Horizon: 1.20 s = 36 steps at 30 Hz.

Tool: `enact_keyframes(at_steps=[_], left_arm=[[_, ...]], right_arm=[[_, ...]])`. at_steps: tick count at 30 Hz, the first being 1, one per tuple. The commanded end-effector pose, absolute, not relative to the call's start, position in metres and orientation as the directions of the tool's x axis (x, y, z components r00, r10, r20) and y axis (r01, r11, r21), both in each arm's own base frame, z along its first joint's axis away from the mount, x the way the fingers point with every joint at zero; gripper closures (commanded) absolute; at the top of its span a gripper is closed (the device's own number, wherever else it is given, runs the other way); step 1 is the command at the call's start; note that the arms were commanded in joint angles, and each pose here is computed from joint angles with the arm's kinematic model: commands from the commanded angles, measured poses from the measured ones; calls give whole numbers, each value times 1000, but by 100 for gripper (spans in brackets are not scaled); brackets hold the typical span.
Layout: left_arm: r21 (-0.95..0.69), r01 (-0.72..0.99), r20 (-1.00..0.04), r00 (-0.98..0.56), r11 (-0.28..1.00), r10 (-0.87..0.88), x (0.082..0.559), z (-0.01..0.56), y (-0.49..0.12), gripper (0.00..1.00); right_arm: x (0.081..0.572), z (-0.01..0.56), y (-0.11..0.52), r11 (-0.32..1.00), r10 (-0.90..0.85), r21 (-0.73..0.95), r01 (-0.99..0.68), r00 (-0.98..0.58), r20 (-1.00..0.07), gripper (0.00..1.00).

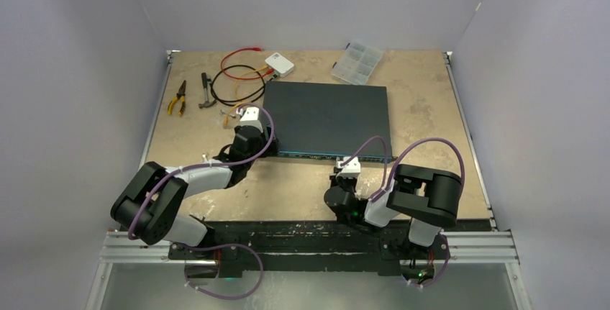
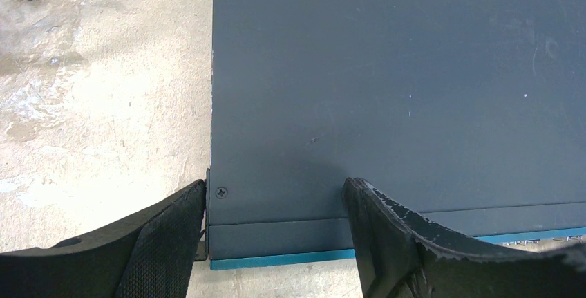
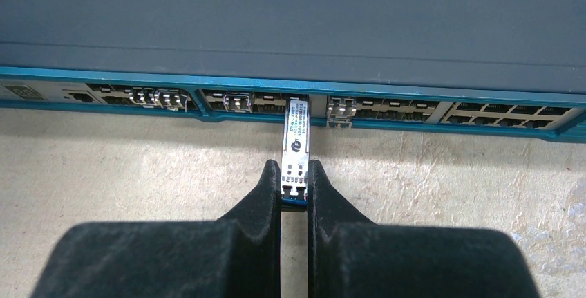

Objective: Insert the plug into the switch port

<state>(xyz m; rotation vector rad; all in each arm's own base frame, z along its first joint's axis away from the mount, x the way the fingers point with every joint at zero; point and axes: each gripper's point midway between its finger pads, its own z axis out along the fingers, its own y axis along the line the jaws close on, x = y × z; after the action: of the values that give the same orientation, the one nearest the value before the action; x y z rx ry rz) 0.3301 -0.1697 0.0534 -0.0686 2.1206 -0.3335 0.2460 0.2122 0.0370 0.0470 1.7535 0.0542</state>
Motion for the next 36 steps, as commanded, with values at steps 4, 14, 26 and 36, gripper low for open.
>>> enact_keyframes(at_steps=[4, 14, 26, 36], left_arm=[[-270, 115, -668, -737, 956, -101, 276, 1, -178, 29], [-270, 115, -668, -737, 956, -100, 276, 0, -178, 29], [-267, 115, -670, -735, 957, -99, 275, 1, -177, 29], [-266, 116, -672, -734, 957, -98, 275, 2, -178, 29]], right_arm=[[255, 59, 218, 987, 159, 156, 32, -119, -980, 100], [255, 72, 217, 985, 174, 174, 9, -91, -981, 100], [255, 77, 228, 986, 146, 151, -67, -81, -986, 100], [257, 74, 234, 987, 123, 131, -92, -88, -989, 100]])
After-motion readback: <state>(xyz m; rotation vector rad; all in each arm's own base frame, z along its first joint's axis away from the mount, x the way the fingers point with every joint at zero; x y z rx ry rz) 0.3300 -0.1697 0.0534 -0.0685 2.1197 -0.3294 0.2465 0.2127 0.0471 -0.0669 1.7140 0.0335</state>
